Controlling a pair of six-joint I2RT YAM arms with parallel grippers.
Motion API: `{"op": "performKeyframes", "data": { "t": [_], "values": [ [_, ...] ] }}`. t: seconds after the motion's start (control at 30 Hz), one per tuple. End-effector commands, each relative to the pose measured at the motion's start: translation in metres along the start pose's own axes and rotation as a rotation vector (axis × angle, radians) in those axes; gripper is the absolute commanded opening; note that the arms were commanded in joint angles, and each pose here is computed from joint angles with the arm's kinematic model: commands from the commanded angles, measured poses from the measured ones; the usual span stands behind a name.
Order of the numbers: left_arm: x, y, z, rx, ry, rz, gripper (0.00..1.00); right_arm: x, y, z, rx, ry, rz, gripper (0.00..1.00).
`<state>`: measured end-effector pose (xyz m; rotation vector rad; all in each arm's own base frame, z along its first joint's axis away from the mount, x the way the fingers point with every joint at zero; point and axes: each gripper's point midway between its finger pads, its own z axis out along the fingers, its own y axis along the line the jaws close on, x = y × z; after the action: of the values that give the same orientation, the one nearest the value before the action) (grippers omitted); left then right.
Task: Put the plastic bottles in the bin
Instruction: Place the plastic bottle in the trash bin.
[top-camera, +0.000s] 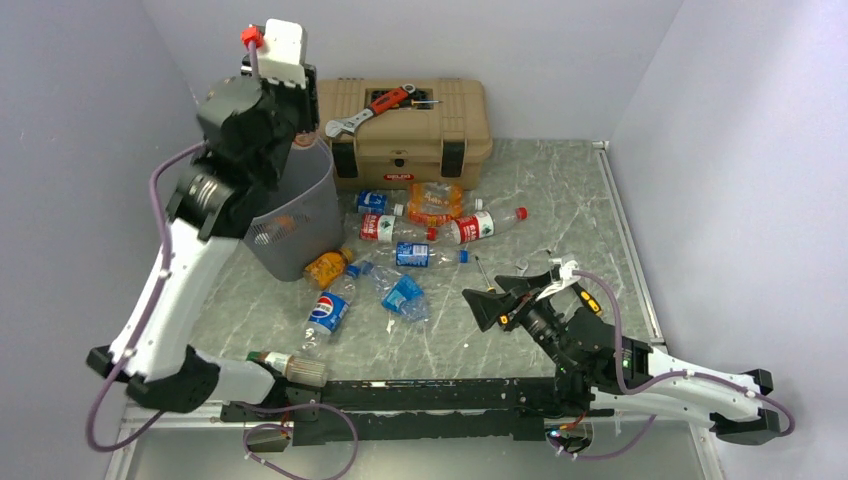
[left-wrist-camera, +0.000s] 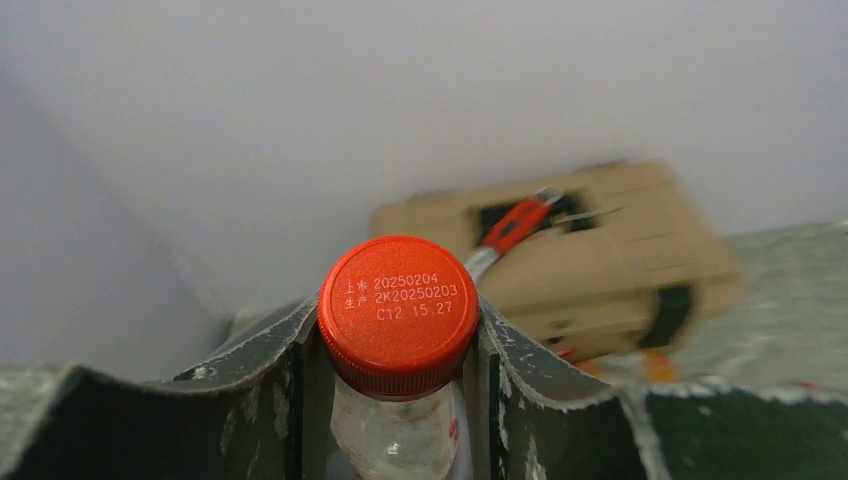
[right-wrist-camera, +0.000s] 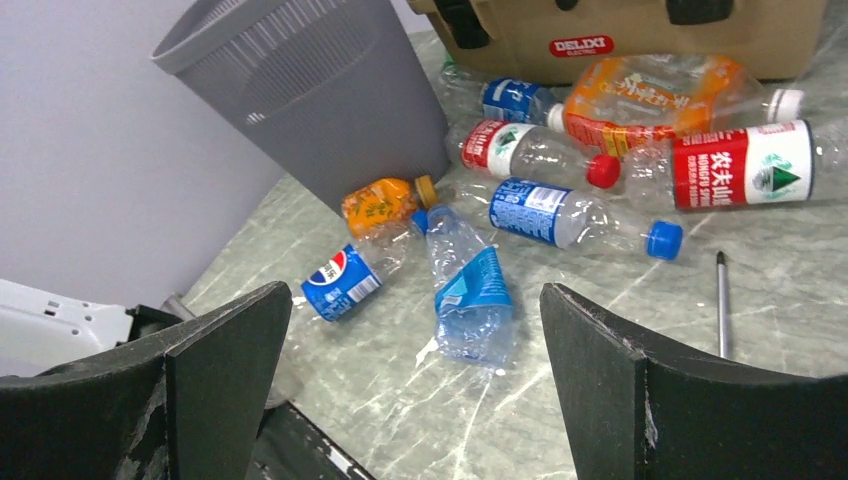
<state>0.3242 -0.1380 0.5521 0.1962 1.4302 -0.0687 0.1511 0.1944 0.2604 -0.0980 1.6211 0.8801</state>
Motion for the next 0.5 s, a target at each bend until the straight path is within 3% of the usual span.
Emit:
{"op": "performKeyframes", "data": {
  "t": [0.0,0.23,0.47],
  "values": [
    [0.054,0.062,0.026,-0.204,0.174,-0.028,0.00,0.001,-0.005,0.002,0.039,-0.010,0.022,1.00],
    [0.143,0.120,0.053,-0.398,0.357,-0.092,0.00,0.025,-0.011,0.008,0.073,0.042,0.027,1.00],
    [0.196,0.126,0.050,-0.397,0.438,-0.141,0.00,0.040,-0.009,0.008,0.067,0.112,-0.008,1.00]
  ]
}}
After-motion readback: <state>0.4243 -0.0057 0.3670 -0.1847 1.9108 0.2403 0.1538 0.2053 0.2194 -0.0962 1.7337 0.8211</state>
